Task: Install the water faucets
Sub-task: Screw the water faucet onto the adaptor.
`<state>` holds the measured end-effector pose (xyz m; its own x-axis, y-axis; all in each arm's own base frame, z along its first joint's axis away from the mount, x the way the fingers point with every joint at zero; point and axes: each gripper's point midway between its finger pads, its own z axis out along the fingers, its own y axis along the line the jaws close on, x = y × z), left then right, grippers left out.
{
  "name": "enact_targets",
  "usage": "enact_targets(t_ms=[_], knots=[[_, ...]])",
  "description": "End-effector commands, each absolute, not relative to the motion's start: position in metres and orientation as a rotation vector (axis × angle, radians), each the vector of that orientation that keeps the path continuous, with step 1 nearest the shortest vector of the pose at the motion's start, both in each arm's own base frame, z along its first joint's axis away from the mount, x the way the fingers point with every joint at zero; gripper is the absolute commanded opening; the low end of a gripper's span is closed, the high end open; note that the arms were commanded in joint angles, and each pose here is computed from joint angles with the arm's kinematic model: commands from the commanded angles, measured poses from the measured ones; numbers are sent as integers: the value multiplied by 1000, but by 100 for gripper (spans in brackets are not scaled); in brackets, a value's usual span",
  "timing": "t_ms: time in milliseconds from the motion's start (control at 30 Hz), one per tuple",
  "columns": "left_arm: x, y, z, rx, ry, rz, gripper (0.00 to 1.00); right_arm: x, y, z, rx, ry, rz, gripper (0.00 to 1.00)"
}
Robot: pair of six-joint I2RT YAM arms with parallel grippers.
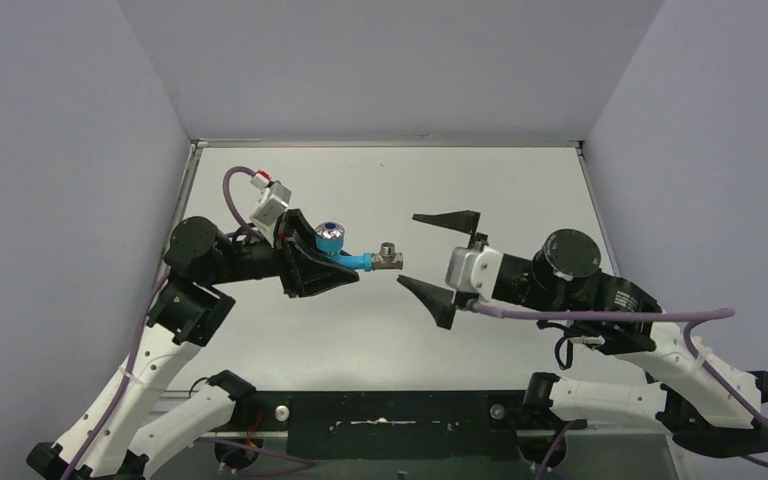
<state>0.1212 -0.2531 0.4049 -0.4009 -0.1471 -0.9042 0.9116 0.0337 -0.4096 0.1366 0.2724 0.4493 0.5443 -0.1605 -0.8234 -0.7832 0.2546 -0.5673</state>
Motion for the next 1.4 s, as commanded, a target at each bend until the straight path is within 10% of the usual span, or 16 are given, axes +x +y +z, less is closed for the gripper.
enact_targets(t_ms=[0, 700, 1367], knots=[[119, -252, 435, 797, 1390, -1541, 0, 150, 273, 442, -1386, 844, 181, 86], [113, -255, 436, 830, 1406, -1613, 0, 153, 298, 433, -1431, 726, -226, 69], [105, -249, 427, 960, 1394, -1509, 0, 119, 321, 418, -1406, 923, 99, 2]])
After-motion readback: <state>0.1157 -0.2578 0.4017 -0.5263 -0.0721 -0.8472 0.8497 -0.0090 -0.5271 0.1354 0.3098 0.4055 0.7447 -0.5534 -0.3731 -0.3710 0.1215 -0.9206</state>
